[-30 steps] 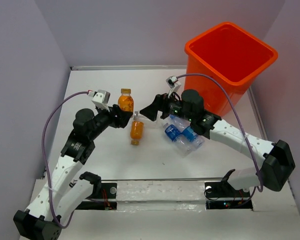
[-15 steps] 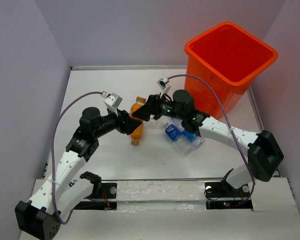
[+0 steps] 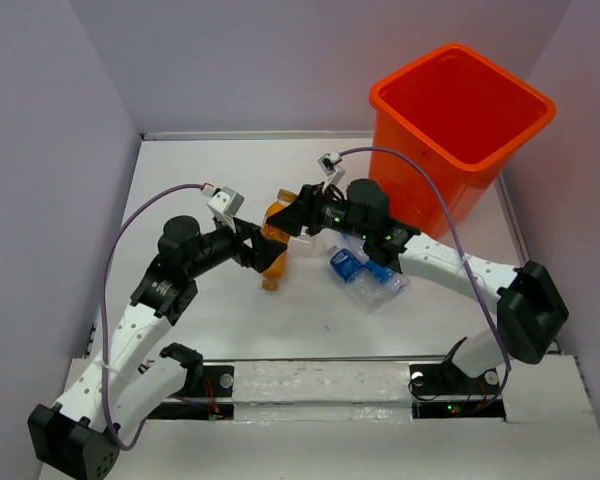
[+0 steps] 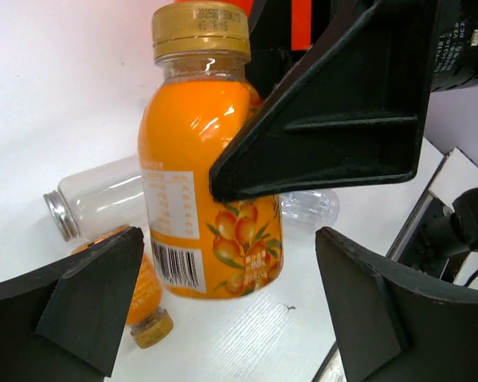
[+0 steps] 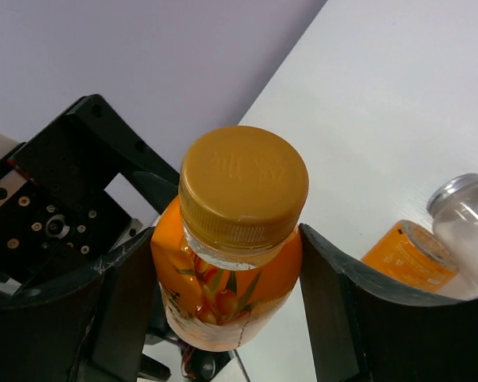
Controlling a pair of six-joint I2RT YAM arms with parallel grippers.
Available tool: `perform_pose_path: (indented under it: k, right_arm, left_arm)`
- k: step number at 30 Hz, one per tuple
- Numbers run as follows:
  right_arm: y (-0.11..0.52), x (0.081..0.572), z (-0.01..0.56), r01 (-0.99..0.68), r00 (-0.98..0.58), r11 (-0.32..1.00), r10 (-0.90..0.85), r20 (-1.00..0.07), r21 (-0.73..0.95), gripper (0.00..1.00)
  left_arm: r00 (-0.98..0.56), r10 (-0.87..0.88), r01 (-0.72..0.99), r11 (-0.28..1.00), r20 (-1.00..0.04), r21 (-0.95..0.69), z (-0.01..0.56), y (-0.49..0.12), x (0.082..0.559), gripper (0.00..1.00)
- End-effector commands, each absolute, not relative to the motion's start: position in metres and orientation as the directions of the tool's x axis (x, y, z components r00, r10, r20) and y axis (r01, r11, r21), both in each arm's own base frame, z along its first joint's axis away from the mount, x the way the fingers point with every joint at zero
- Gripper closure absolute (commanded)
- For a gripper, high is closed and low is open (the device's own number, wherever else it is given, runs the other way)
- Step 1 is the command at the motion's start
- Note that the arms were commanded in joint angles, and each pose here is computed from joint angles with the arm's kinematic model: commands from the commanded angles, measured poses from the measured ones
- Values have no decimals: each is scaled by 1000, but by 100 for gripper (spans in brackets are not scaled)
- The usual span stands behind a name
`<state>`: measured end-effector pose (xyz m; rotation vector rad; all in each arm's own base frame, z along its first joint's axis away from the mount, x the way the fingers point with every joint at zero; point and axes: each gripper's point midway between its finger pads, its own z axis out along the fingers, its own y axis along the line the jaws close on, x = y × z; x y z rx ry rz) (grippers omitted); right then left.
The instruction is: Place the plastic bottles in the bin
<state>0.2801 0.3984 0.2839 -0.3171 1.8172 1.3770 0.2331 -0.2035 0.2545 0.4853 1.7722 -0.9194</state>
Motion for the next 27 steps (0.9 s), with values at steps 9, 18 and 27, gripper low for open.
perform_pose_path:
  k: [9,18,27]
  right_arm:
    - [292,331,426,-619,-193,643,432,-881,451,85]
    - [109,374,526,-2,228,989,144,-963,147,85]
    - [-16,411,507,427,162,904,-43,-986,31,85]
  left_arm:
    - [-334,-127,640,696,-934,-324,264,-191,245,1]
    - [-585,-45,333,897,-810,-290,172,-162,281,1]
    - [-708,30,293,922,-706,-254,121,-171,278,1]
